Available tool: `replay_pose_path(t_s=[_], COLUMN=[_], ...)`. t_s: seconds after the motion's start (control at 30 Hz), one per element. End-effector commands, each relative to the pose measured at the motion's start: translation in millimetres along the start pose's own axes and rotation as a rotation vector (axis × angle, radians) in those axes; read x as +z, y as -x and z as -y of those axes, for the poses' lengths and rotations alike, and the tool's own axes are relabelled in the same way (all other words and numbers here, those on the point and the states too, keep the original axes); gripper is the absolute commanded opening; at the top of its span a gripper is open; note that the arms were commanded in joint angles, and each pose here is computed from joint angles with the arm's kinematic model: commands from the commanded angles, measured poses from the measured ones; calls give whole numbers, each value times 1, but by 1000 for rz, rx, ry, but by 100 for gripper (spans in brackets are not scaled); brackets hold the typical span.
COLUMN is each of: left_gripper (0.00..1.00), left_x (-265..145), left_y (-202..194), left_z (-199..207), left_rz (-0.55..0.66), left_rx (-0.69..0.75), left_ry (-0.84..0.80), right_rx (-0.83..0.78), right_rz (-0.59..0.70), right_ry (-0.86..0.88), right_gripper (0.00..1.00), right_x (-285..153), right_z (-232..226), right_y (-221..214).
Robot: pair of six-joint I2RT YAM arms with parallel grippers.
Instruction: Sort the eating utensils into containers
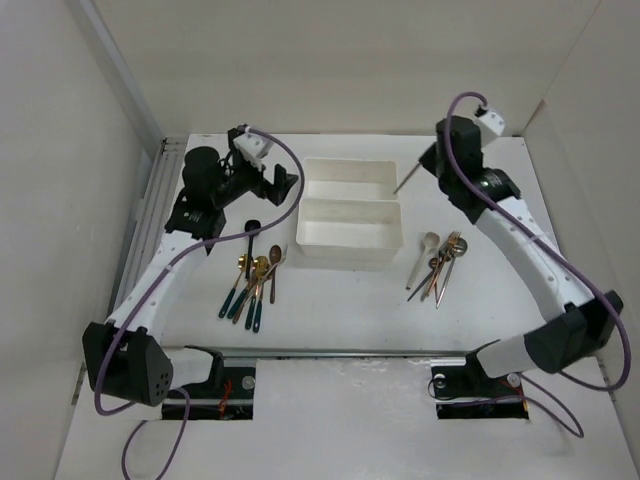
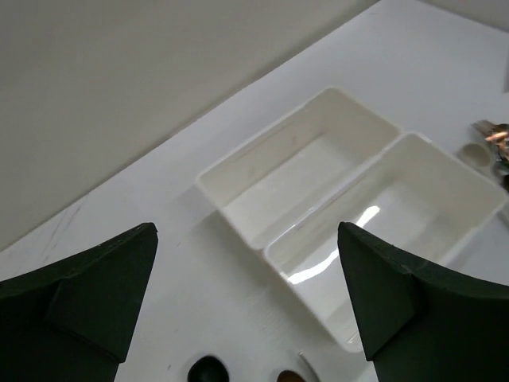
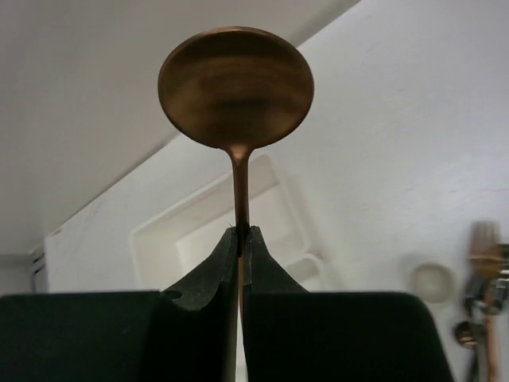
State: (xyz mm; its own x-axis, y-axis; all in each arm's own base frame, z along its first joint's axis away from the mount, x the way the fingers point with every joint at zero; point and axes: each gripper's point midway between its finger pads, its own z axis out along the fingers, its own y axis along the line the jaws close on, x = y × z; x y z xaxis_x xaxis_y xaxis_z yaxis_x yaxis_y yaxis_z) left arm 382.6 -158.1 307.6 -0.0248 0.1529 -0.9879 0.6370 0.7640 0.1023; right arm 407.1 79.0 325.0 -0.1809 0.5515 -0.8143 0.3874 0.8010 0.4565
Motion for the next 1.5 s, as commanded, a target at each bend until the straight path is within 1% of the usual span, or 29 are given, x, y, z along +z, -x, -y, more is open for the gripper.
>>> replay_pose_path(t_s=[0.0,0.03,0.1,0.17,0.27,0.37,0.4,0.43,0.5,0.57,0.63,0.67,0.73,0.77,0.8,0.83,0.87,0.93,0.97,1.07,1.1,1.17,1.2,1.23,1.3,1.33,1.4,1.43,1.47], left_gripper=[97,99,99,99,99,99,99,99,99,99,97,96,96,99,99,99,99,99,99,99,99,99,99,99,99,99,99,99,99], left_x=[14,16,24,24,36,50,54,64,77,85,88,91,96,97,95,93,92,83,80,70,68,60,58,52,46,43,37,34,33], left_y=[36,45,51,70,59,45,44,29,18,16,20,16,27,24,22,25,16,19,15,11,3,3,-8,-7,-14,-25,-32,-33,-42], left_z=[50,54,68,74,82,91,90,89,90,91,93,93,86,82,76,69,65,51,50,35,33,24,23,16,12,7,4,4,5], left_rz=[85,99,122,174,158,127,124,81,34,24,32,24,42,23,11,15,-4,-5,-19,-43,-59,-62,-83,-83,-104,-127,-141,-141,-160], left_rx=[14,23,36,64,80,82,81,59,24,17,30,34,47,13,-6,-14,-34,-42,-48,-52,-57,-51,-57,-53,-56,-68,-69,-68,-73], left_ry=[-236,-250,-286,-299,-326,-361,-362,-369,-398,-416,-424,-425,-391,-363,-350,-327,-317,-258,-243,-152,-131,-65,-46,3,43,85,114,124,121], right_rx=[170,200,213,238,215,187,191,184,198,203,203,203,201,212,238,255,344,420,511,595,628,653,664,680,696,707,743,742,756], right_rz=[5,-8,-13,-10,-71,-128,-131,-143,-154,-169,-177,-178,-162,-155,-125,-138,-170,-217,-237,-325,-347,-352,-358,-352,-341,-364,-381,-387,-399], right_ry=[144,157,232,297,393,445,459,460,452,452,462,462,437,417,385,337,295,207,156,87,52,36,15,9,-22,-57,-72,-98,-98], right_gripper=[0,0,0,0,0,0,0,0,0,0,0,0,0,0,0,0,0,0,0,0,0,0,0,0,0,0,0,0,0], right_x=[7,13,4,-1,-12,-19,-20,-18,-17,-15,-13,-13,-7,-3,1,10,19,33,46,55,64,70,76,81,90,96,100,104,106], right_z=[-74,-88,-118,-140,-167,-180,-183,-184,-182,-183,-186,-186,-182,-180,-177,-168,-164,-150,-147,-148,-147,-151,-148,-148,-142,-135,-133,-126,-127], right_y=[-9,-20,-28,-30,-47,-67,-67,-72,-76,-81,-85,-85,-87,-88,-83,-90,-99,-117,-126,-154,-168,-173,-182,-180,-182,-192,-195,-206,-210])
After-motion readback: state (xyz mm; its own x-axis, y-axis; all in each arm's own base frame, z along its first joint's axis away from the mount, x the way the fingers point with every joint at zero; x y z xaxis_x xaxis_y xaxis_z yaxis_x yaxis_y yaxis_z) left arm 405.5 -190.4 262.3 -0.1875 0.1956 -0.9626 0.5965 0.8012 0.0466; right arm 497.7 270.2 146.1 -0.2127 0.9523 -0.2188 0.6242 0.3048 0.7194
